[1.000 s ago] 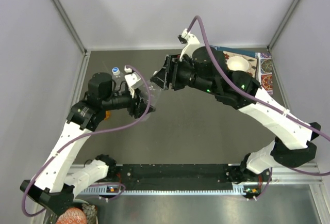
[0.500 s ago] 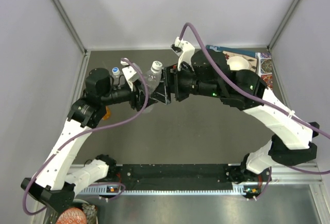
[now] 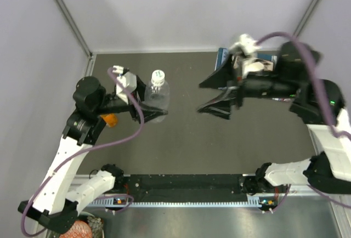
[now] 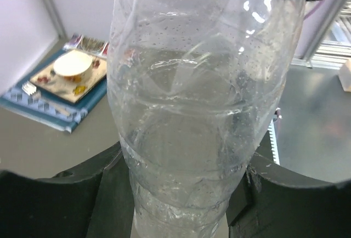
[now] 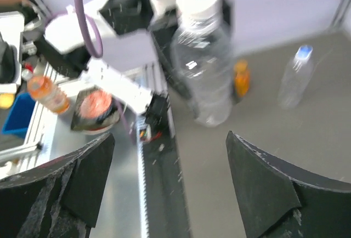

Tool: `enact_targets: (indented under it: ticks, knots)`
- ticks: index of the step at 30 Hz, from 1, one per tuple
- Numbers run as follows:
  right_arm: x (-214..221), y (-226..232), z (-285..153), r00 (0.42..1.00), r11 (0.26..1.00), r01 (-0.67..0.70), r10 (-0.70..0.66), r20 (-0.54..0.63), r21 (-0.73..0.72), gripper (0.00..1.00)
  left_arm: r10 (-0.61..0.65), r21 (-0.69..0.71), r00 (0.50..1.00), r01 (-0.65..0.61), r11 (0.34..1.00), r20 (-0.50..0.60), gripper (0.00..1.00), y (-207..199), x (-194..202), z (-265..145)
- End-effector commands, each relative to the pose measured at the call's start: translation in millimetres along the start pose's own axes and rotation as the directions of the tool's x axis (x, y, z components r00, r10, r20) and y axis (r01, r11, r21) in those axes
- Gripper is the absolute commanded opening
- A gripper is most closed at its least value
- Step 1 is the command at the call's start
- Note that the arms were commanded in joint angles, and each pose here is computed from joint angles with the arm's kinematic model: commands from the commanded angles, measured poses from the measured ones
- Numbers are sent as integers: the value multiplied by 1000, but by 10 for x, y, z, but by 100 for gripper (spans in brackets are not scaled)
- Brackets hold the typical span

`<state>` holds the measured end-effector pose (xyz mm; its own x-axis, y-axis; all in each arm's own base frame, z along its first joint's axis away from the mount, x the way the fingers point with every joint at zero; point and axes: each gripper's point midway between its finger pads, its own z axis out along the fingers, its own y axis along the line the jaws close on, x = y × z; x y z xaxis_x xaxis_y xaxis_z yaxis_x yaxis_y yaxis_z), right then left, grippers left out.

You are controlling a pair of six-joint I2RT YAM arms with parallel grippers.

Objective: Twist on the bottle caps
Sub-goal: Screw the bottle cap onto the plastic bottle.

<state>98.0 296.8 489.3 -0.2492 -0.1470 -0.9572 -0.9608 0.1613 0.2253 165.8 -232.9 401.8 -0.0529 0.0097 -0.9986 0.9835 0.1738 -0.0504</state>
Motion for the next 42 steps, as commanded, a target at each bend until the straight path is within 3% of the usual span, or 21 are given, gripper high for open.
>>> enact_targets:
  ticks: [1, 8, 10, 14, 24, 42]
  knots:
    - [-615, 319, -434, 928, 937, 304, -250, 275, -173, 85, 138, 201, 981, -164, 966, 138, 0, -494, -307, -100]
    - [-882, 247, -268, 904, 882, 376, -281, 321, -285, 90, 56, 483, 992, -104, 870, 112, 0, -909, -185, 149]
    - [-913, 273, -240, 902, 863, 385, -276, 333, -328, 90, 35, 504, 994, -83, 859, 104, 0, -934, -176, 204]
    - [-997, 286, -153, 881, 823, 424, -278, 384, -377, 90, 20, 515, 995, -66, 854, 95, 0, -864, -135, 306]
    - [-938, 340, -78, 896, 766, 398, -206, 394, -504, 89, -1, 536, 994, -60, 842, 112, 0, -845, -154, 406]
    - [-759, 295, 248, 942, 759, 295, -127, 312, -580, 74, -10, 515, 991, -61, 855, 135, 0, -821, -181, 423]
